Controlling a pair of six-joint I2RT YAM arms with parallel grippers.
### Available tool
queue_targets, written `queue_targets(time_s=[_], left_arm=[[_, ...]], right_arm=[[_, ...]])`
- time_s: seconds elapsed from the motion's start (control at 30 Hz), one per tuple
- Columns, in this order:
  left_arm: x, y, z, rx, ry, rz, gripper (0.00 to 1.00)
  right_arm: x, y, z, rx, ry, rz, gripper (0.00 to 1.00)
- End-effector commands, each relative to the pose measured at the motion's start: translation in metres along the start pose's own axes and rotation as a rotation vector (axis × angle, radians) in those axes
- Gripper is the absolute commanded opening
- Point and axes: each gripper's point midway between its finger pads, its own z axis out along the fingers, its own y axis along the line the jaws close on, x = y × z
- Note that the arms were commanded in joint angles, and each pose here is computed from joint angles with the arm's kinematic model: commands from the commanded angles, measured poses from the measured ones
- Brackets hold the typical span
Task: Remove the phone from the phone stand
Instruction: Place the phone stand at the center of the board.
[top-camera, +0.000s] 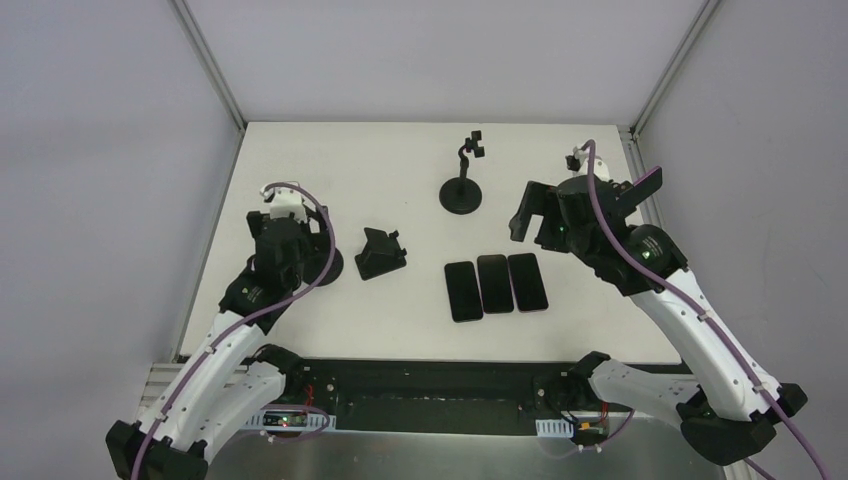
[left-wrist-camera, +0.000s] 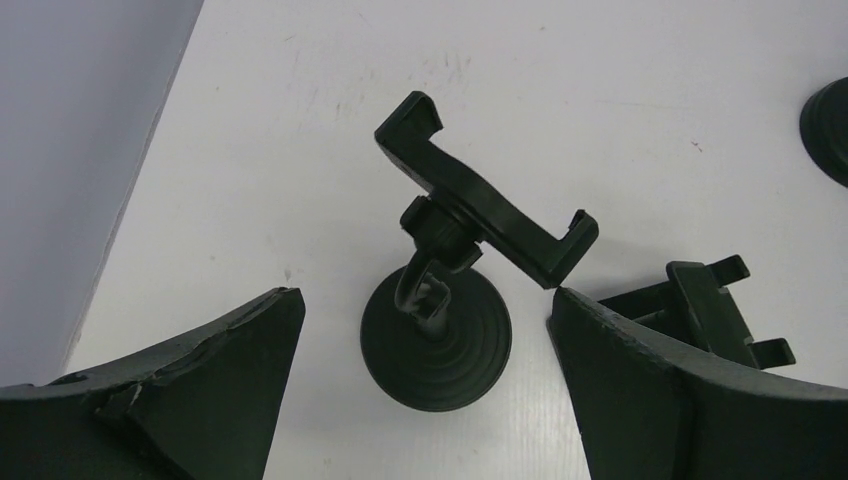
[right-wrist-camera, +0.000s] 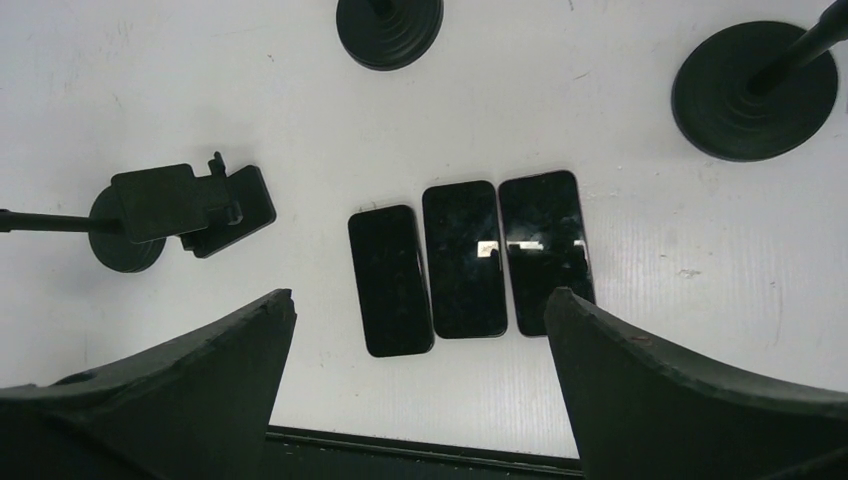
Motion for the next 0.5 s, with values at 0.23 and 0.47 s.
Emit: queue_targets(time_s=[0.23, 0.47], left_arm=[[-0.002, 0.022, -0.045, -0.036, 0.131, -0.077, 0.99], [-0.034, 0.006, -0.064, 0.087, 0.194, -0.053, 0.99]], right_arm=[[0.015, 0.017, 0.001, -0.029, 0.112, 0.158, 1.0], [0.012, 0.01, -0.004, -0.017, 0.097, 0.163, 1.0]])
